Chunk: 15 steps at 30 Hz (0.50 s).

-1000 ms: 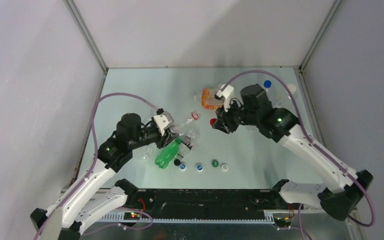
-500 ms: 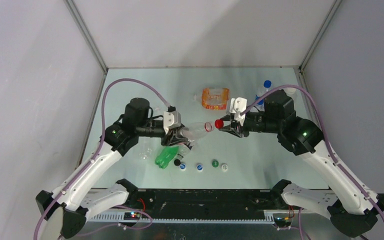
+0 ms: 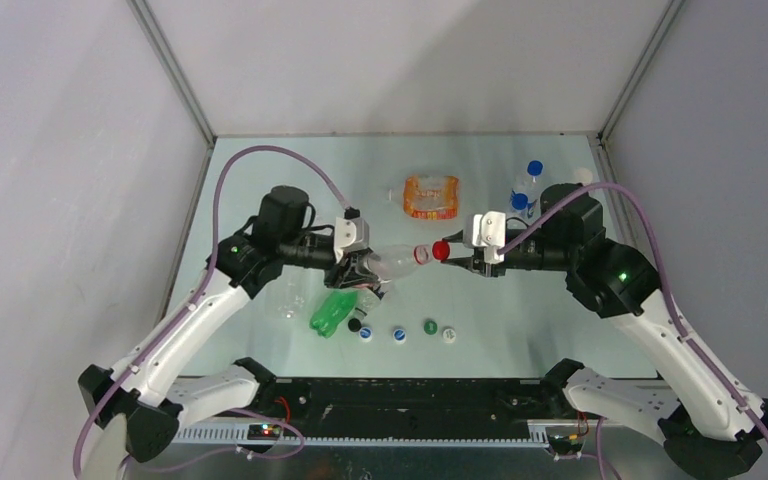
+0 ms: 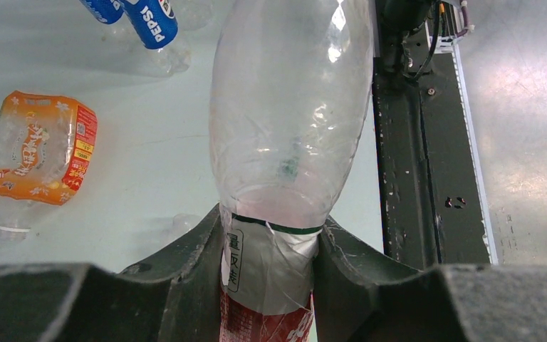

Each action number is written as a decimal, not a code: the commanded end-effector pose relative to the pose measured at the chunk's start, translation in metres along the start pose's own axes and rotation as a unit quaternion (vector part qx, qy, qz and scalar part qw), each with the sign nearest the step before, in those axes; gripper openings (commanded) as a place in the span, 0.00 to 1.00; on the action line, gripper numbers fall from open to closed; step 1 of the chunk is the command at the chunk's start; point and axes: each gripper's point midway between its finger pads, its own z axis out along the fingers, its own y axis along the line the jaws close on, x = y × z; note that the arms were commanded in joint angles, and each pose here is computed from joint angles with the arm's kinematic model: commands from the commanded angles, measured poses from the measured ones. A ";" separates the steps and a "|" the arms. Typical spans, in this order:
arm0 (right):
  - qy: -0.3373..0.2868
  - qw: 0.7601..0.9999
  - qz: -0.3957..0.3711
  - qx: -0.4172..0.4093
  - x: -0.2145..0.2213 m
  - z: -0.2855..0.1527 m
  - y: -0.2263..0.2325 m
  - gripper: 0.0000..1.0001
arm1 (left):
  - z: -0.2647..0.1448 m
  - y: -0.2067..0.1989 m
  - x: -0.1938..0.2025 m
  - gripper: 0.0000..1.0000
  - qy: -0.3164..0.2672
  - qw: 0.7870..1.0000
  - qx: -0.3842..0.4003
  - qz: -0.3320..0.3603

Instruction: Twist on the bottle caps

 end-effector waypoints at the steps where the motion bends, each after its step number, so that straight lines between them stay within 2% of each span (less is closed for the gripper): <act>1: -0.033 0.999 -0.031 -0.014 -0.015 -0.001 0.003 0.00 | -0.004 0.002 -0.015 0.13 -0.010 1.000 0.008 0.021; 15: -0.027 0.998 -0.048 -0.042 -0.007 0.016 0.006 0.00 | -0.005 -0.006 -0.018 0.13 0.002 0.999 0.045 0.018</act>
